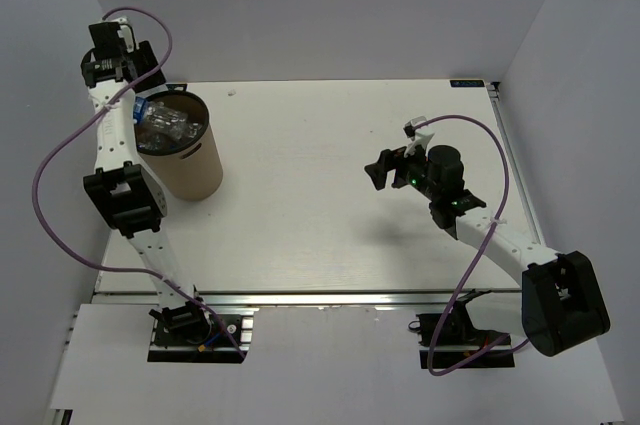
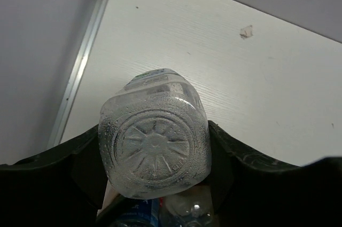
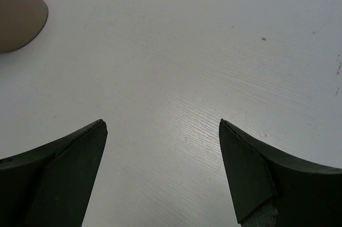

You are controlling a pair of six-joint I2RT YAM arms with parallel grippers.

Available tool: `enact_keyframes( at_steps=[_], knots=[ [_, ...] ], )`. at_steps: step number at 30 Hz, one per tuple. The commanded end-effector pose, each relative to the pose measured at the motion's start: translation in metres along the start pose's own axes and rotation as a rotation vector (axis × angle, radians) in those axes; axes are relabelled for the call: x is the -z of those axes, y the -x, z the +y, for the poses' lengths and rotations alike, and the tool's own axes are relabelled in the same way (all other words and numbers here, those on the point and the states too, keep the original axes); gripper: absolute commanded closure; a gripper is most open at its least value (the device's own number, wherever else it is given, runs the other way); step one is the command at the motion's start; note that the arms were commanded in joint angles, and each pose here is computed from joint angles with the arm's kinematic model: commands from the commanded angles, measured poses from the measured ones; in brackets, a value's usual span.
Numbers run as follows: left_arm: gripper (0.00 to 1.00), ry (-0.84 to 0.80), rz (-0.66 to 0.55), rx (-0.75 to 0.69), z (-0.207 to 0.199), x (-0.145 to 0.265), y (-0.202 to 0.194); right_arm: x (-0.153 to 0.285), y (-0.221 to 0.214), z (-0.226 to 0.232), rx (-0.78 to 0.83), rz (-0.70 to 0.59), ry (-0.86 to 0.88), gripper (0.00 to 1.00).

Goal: Put the plastic bottles in the bin

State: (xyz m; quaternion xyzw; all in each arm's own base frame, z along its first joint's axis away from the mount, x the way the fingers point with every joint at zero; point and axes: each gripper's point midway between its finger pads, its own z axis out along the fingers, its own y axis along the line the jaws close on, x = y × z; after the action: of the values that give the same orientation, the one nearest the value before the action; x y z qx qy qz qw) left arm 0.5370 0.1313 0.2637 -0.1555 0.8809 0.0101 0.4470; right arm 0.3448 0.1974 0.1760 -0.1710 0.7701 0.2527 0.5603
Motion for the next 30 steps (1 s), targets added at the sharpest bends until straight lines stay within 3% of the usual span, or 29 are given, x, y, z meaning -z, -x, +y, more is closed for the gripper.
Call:
enact_keyframes(
  at_steps=[1, 10, 15, 24, 30],
  knots=[
    [1.0, 0.082, -0.115, 0.012, 0.018, 0.027, 0.033, -0.002, 0.025, 0.0, 0.024, -0.057, 0.003, 0.11],
    [1.0, -0.042, -0.43, 0.076, -0.012, 0.102, 0.122, -0.003, 0.025, -0.003, 0.038, -0.05, -0.011, 0.11],
    [1.0, -0.155, -0.477, 0.054, -0.035, 0.15, 0.13, 0.0, 0.021, -0.01, 0.046, -0.043, -0.037, 0.11],
    [1.0, -0.235, -0.456, 0.039, -0.052, 0.205, 0.121, -0.002, 0.017, -0.011, 0.026, -0.024, -0.009, 0.11],
    [1.0, -0.247, -0.299, 0.049, -0.055, 0.198, 0.076, -0.004, 0.016, -0.008, 0.011, -0.017, 0.015, 0.11]
  ],
)
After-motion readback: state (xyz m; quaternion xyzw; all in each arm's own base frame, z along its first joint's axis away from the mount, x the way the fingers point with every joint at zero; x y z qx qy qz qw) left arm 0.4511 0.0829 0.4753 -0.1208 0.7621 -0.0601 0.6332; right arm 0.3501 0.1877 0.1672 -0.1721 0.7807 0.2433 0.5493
